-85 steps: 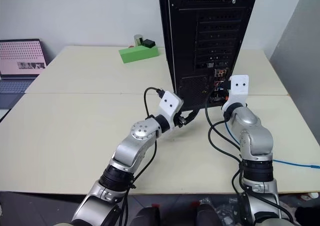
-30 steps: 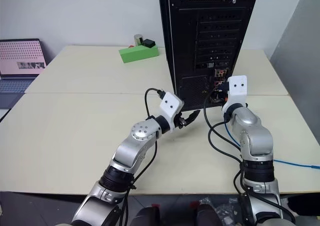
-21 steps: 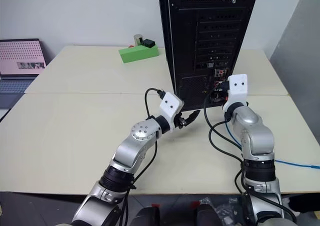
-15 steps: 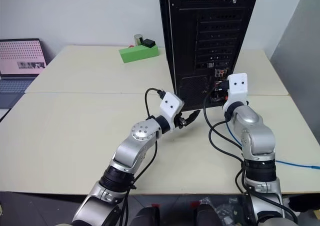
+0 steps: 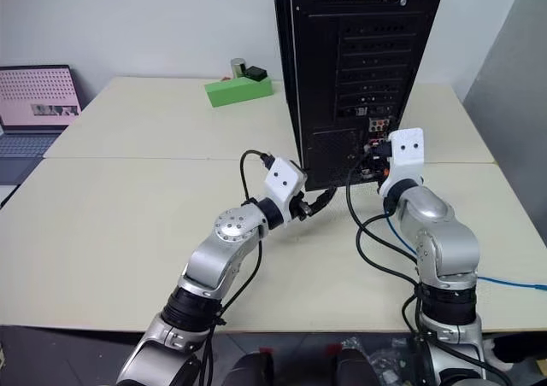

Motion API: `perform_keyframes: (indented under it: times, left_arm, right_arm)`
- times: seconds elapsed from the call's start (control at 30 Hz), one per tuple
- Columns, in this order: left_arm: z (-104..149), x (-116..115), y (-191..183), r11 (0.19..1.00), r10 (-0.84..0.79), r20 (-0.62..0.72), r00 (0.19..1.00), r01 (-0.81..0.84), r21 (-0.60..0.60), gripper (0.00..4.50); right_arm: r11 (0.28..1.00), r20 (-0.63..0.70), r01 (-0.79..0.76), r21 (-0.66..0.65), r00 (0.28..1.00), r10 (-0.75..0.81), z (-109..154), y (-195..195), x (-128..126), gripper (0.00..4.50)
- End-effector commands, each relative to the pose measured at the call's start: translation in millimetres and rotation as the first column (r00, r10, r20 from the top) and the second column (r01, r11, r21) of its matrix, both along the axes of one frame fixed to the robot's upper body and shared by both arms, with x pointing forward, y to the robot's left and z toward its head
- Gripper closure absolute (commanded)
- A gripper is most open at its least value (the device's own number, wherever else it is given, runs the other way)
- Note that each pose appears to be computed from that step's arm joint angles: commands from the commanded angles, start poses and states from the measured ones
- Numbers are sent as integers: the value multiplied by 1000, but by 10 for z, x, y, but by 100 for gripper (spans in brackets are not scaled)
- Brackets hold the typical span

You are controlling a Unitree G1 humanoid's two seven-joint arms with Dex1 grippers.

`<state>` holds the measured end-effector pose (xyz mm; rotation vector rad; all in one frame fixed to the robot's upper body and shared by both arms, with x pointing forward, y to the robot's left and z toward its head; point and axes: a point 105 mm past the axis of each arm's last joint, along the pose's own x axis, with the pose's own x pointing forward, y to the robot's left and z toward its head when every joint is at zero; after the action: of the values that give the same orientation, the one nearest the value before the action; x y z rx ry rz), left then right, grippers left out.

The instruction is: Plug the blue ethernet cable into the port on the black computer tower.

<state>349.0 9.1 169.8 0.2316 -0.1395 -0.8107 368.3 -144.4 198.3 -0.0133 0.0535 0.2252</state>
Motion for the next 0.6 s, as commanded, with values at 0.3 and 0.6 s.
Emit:
perform_keyframes:
  times: [0.3,0.6]
  left_arm:
    - [155,-85,-46,999,-30,59,998,31,-25,117]
    - [148,-94,-49,999,-34,65,997,35,-16,117]
  right_arm:
    - [999,53,34,31,998,-36,201,-41,39,450]
    - [998,63,52,29,997,-54,215,-65,93,450]
